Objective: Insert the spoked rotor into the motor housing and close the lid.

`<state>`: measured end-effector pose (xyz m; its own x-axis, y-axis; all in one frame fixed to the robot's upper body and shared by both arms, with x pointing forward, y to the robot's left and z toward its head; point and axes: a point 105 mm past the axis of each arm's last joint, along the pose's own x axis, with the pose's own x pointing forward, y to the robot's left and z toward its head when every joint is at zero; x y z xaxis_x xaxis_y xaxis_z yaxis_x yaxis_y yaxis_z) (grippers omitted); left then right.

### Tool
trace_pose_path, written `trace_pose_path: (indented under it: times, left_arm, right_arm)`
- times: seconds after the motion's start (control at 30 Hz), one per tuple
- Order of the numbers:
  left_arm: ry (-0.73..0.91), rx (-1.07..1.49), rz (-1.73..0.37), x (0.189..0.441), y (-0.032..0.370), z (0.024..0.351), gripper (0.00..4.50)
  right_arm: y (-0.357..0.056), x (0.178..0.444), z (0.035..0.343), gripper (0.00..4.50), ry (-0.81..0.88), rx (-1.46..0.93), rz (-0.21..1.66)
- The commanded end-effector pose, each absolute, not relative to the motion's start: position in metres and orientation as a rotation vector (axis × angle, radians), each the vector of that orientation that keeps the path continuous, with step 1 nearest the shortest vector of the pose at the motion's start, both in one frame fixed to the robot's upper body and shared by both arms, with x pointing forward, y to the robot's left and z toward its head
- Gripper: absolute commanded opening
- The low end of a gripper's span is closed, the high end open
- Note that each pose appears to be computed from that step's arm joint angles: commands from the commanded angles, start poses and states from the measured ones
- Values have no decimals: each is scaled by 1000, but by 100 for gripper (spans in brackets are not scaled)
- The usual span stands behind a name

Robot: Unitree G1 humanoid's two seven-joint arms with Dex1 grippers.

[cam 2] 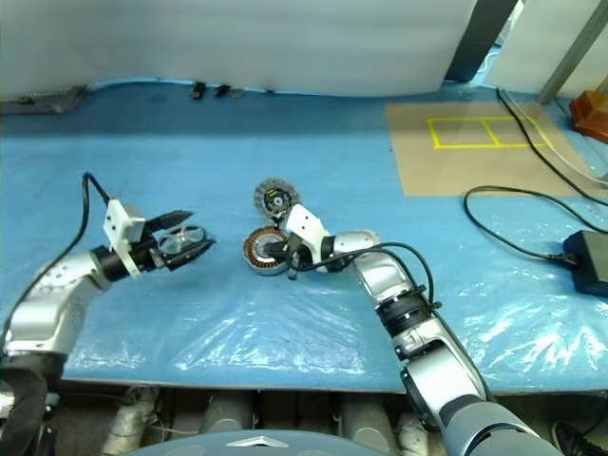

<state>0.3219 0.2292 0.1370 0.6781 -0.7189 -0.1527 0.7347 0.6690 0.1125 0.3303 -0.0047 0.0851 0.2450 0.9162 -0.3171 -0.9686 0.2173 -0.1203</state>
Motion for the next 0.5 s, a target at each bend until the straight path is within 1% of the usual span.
trace_pose_path:
  times: [0.03,0.1,0.2,0.23,0.27,0.37,0.5]
  left_arm:
    - [170,211,-834,332,247,149,450]
    - [223,227,-836,340,258,152,450]
    - [315,260,-842,350,268,148,389]
    - [336,262,-847,352,270,147,361]
    - [361,279,-847,354,271,145,321]
    - [408,271,-875,359,269,144,221]
    - [472,280,-894,360,270,140,221]
  right_arm:
    - [-3,325,98,4,140,-323,1328]
    - [-3,322,99,4,136,-326,1325]
    - [-5,319,101,0,127,-315,1305]
    - [-5,319,101,0,125,-312,1298]
    - [-5,319,101,0,125,-308,1286]
    - [-8,318,100,0,130,-295,1255]
    - [-11,316,96,0,135,-286,1231]
